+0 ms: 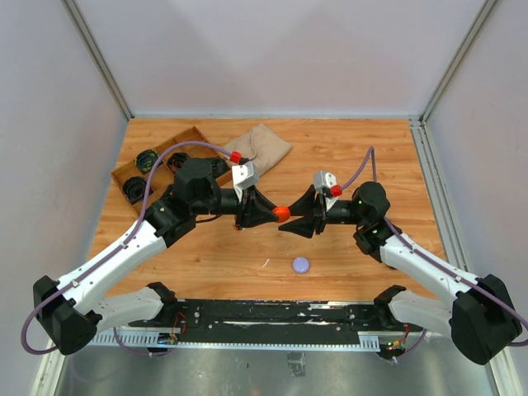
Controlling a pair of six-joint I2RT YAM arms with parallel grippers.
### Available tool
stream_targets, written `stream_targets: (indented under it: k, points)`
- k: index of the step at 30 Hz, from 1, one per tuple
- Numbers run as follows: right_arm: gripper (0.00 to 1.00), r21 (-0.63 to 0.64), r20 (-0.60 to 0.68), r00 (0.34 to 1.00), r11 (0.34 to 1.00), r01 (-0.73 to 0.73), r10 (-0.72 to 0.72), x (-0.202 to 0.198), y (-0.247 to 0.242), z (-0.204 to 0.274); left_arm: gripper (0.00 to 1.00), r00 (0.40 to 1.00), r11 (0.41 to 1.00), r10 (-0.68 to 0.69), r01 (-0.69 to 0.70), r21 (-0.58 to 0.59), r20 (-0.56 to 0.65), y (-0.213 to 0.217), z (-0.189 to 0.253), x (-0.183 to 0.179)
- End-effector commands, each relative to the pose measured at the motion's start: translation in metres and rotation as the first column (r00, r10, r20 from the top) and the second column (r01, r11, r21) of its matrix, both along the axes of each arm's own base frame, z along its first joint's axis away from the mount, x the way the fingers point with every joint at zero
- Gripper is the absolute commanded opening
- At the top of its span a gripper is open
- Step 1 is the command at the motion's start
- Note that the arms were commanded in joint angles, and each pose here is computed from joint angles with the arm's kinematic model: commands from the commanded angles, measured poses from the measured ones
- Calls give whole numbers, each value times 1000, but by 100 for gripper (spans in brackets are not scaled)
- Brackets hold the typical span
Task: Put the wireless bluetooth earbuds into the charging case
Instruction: Open the earbud.
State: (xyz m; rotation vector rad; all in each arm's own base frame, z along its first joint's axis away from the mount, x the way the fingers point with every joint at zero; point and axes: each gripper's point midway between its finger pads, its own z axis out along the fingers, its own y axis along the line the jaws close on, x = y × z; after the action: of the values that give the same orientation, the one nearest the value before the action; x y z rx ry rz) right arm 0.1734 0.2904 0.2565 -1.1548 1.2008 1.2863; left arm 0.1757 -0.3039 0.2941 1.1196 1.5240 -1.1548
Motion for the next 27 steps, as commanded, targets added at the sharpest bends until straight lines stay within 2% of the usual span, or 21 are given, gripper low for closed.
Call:
stream_targets:
  k: [1,27]
  points:
    - [41,44,42,999,999,-30,28,-2,-1,18,0,999,999,-31,32,-38,43,-2,13,-5]
    - [36,55,24,999,997,-45,44,-5,0,23,0,999,999,-32,33,-6,38,-2,6,-3]
